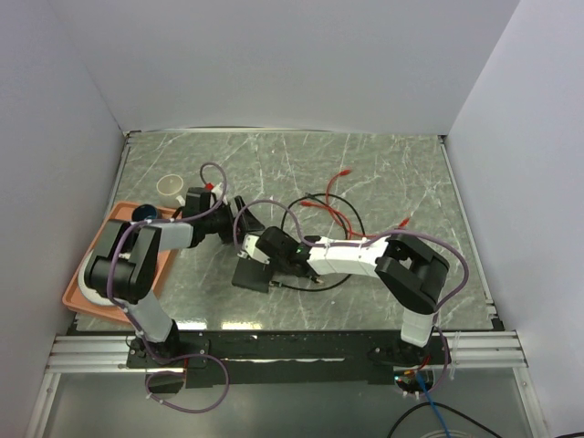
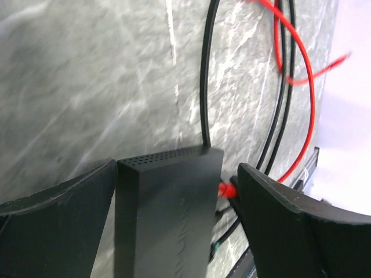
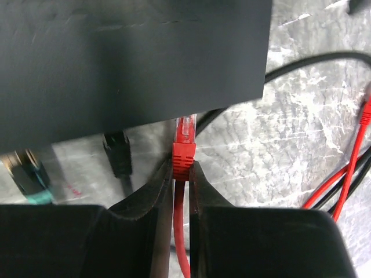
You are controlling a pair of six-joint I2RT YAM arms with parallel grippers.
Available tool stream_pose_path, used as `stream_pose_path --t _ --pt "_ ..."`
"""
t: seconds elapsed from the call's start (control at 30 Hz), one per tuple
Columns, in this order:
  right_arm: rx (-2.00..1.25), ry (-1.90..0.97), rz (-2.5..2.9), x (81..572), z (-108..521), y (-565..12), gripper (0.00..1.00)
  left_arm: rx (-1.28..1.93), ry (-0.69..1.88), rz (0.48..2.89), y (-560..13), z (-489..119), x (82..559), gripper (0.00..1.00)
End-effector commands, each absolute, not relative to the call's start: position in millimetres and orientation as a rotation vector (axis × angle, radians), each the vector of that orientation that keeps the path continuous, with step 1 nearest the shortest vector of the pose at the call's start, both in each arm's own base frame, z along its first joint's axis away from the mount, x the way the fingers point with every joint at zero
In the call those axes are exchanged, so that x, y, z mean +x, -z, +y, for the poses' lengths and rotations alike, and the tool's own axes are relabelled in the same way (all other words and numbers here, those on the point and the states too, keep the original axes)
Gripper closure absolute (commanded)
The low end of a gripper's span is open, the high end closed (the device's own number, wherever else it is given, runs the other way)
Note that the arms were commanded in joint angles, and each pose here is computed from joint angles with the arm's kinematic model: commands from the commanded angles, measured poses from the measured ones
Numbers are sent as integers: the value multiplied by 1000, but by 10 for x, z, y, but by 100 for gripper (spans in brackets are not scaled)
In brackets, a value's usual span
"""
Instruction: Insert the plug into the switch port
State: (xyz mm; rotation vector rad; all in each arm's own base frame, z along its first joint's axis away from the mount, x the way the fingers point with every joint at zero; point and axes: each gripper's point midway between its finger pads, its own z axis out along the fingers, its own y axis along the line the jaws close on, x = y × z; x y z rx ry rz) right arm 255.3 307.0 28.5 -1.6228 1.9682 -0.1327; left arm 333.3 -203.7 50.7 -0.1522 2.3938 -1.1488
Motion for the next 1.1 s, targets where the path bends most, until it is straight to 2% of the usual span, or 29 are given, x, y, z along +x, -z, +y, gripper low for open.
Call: stream_pose_path --t 0.0,0.17,0.37,0.53,0.7,1.07 --pt "-1559 14 1874 2588 3443 -727 100 -22 1260 2383 -567 -2262 3322 9" --pt "-1525 69 1894 2663 3401 -709 100 1 1245 2375 -615 -2317 3381 11" --pt "-1469 72 1969 2653 3327 -724 100 -48 1017 2423 -595 -2084 3404 8" --pt "-1422 -17 2019 2515 3303 -764 100 -91 937 2427 -590 -1956 3346 8" --pt "-1440 18 2072 2443 3175 -663 100 -142 859 2421 -579 -1835 3302 8" --pt "-1451 -15 2107 2321 3120 -428 100 -138 884 2416 -582 -1816 3110 11"
